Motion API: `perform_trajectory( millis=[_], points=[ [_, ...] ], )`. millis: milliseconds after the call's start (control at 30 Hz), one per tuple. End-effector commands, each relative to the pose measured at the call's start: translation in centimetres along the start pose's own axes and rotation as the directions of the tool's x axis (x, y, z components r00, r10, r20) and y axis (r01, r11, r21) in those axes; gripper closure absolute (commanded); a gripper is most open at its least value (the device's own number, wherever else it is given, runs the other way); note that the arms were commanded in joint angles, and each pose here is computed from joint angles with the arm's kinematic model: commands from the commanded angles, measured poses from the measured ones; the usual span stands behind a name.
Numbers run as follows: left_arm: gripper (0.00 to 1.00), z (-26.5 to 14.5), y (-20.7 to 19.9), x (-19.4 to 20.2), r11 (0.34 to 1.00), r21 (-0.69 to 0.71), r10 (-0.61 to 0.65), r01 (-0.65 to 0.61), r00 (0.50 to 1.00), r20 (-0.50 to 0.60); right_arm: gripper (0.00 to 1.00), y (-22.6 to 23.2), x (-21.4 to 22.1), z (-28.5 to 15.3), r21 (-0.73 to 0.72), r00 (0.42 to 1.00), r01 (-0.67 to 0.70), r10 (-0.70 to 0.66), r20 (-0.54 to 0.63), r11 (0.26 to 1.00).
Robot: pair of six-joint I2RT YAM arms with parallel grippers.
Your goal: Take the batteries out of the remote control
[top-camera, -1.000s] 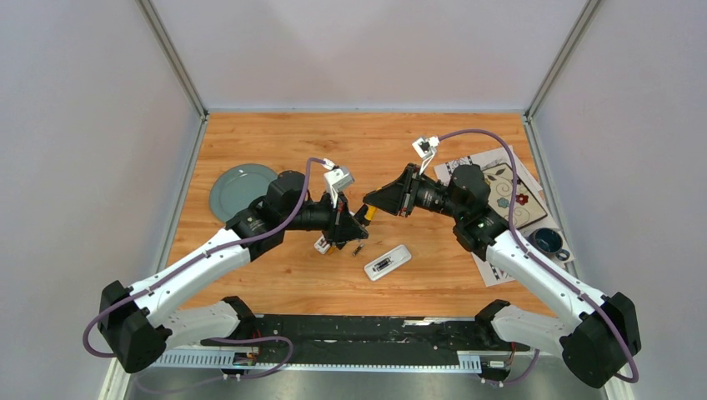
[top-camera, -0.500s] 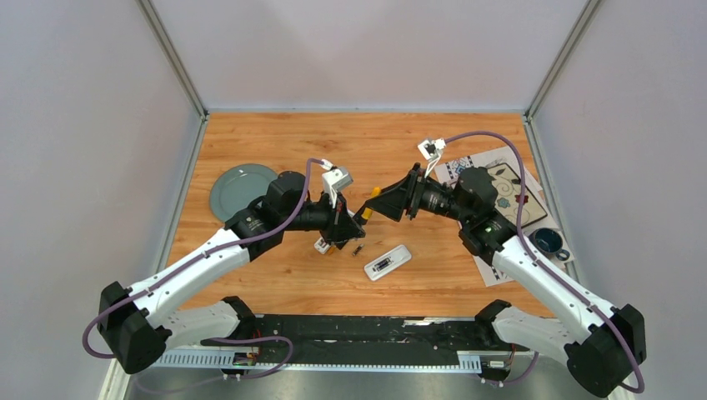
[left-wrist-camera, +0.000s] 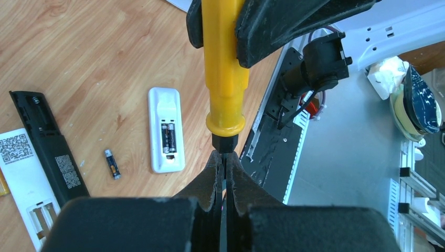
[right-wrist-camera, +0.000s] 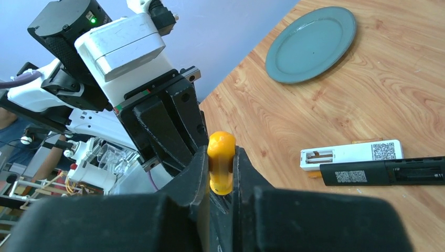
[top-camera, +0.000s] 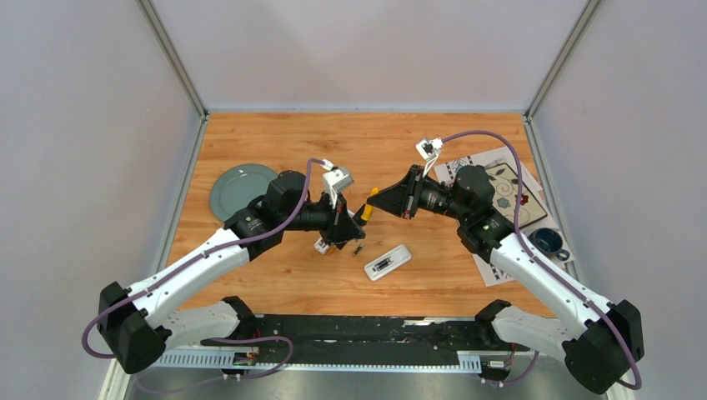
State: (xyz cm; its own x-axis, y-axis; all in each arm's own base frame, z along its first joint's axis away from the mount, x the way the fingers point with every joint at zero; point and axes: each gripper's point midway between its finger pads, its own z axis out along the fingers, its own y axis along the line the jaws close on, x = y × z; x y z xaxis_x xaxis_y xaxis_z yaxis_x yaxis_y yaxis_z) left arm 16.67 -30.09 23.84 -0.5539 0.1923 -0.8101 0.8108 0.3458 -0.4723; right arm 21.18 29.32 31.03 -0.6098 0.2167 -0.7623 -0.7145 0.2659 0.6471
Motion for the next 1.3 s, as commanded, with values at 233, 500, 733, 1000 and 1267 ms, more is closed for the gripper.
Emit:
perform_trajectory(
  millis=[233, 500, 733, 1000, 1267],
  points=[
    [0.66, -0.8, 0.0, -1.7, 0.998, -0.033, 0.058, -0.056, 0.997, 0.041, 1.0, 1.1, -0.8, 0.0, -0.03, 0.999, 0.052, -0.051, 0.011, 0.998],
    [0.2, -1.9, 1.5, -0.8, 0.989, -0.135, 0.073, -0.065, 0.996, 0.056, 1.0, -1.5, -0.5, -0.6, 0.121, 0.997, 0.078, -0.081, 0.014, 0.99],
    [0.19, -1.9, 3.3, 1.5, 0.978, -0.2, 0.059, -0.057, 0.998, 0.002, 1.0, -5.3, 0.2, -2.1, 0.312, 0.995, 0.088, -0.101, 0.026, 0.946],
    [0.19, 0.3, 7.2, 5.8, 0.945, -0.323, 0.011, -0.055, 0.99, -0.138, 1.0, -10.0, 1.9, -3.8, 0.485, 0.997, 0.046, -0.069, 0.031, 0.873],
    [0.2, 5.1, 8.3, 10.2, 0.918, -0.344, 0.077, -0.198, 0.939, -0.336, 1.0, -12.7, 4.1, -4.8, 0.543, 1.0, 0.009, -0.022, 0.018, 0.839]
  ],
)
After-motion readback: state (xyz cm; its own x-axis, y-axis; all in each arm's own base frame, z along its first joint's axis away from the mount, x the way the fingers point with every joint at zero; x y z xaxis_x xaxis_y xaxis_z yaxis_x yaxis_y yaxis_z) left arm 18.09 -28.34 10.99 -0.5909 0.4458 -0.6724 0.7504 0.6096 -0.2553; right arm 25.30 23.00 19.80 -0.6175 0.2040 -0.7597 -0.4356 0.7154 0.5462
